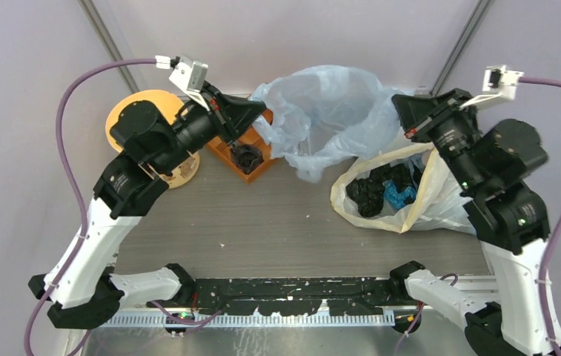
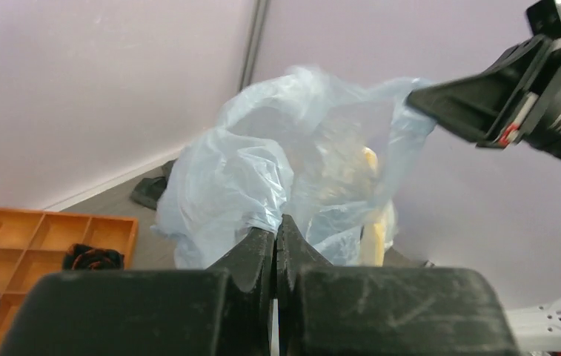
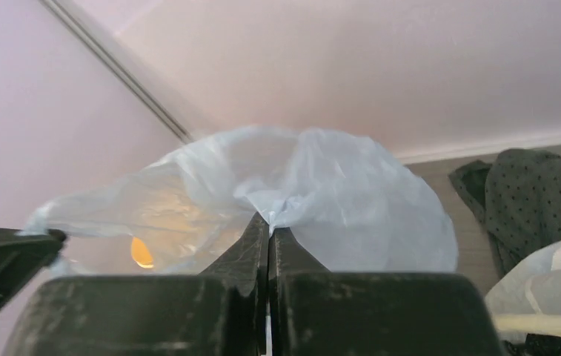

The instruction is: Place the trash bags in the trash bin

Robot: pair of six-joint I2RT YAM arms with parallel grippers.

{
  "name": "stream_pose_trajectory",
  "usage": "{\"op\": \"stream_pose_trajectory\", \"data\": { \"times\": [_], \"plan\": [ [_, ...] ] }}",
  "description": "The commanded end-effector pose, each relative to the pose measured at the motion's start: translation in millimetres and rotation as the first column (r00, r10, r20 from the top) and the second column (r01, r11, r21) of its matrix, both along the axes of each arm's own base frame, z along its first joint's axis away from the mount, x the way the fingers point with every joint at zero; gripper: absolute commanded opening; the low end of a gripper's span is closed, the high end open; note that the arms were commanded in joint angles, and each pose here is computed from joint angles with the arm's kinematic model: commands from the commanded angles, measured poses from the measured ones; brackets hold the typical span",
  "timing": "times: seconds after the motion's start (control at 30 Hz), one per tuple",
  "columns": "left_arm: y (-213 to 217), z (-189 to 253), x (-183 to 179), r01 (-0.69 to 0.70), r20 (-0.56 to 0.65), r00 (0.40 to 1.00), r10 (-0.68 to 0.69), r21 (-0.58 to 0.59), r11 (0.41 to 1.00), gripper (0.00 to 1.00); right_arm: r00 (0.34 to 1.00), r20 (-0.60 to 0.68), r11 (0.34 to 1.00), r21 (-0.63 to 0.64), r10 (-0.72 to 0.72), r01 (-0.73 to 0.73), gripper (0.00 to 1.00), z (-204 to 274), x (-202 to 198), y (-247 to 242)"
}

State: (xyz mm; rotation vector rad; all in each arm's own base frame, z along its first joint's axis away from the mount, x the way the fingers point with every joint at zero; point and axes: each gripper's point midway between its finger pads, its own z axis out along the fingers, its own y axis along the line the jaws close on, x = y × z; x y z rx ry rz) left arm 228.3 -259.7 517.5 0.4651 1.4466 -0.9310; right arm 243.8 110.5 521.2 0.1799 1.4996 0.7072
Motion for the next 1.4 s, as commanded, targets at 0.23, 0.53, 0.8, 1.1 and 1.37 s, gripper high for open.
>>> {"op": "stream_pose_trajectory", "data": {
  "times": [0.23,0.53,0.8,1.1,1.37],
  "plan": [
    [-19.0,-168.6,80.7,-0.134,-0.293,0.924,0.247,0.355,0.925,0.01,0.906,-0.416,0.983,-0.182,-0.077,0.000,0.01,-178.6,83.4,27.9],
    [-78.4,33.7,120.1,-0.017,-0.028,0.999,0.018,0.043,0.999,0.01,0.994,0.017,0.989,-0.096,-0.108,0.109,0.01,50.3,102.2,17.3],
    [-72.1,40.0,102.7,-0.016,0.076,0.997,0.017,-0.010,1.000,0.01,0.971,0.228,0.996,-0.022,-0.076,0.083,0.01,74.4,46.3,2.1],
    [-46.2,-264.1,73.9,0.060,-0.384,0.920,0.084,0.348,0.936,0.00,0.868,-0.493,0.996,-0.028,0.060,-0.084,0.01,-266.5,54.3,58.7],
    [-6.1,-125.2,3.4,0.011,-0.189,0.982,0.020,0.163,0.987,0.01,0.962,-0.260,0.994,-0.044,0.082,-0.097,0.01,-125.7,9.6,48.1]
  ]
}}
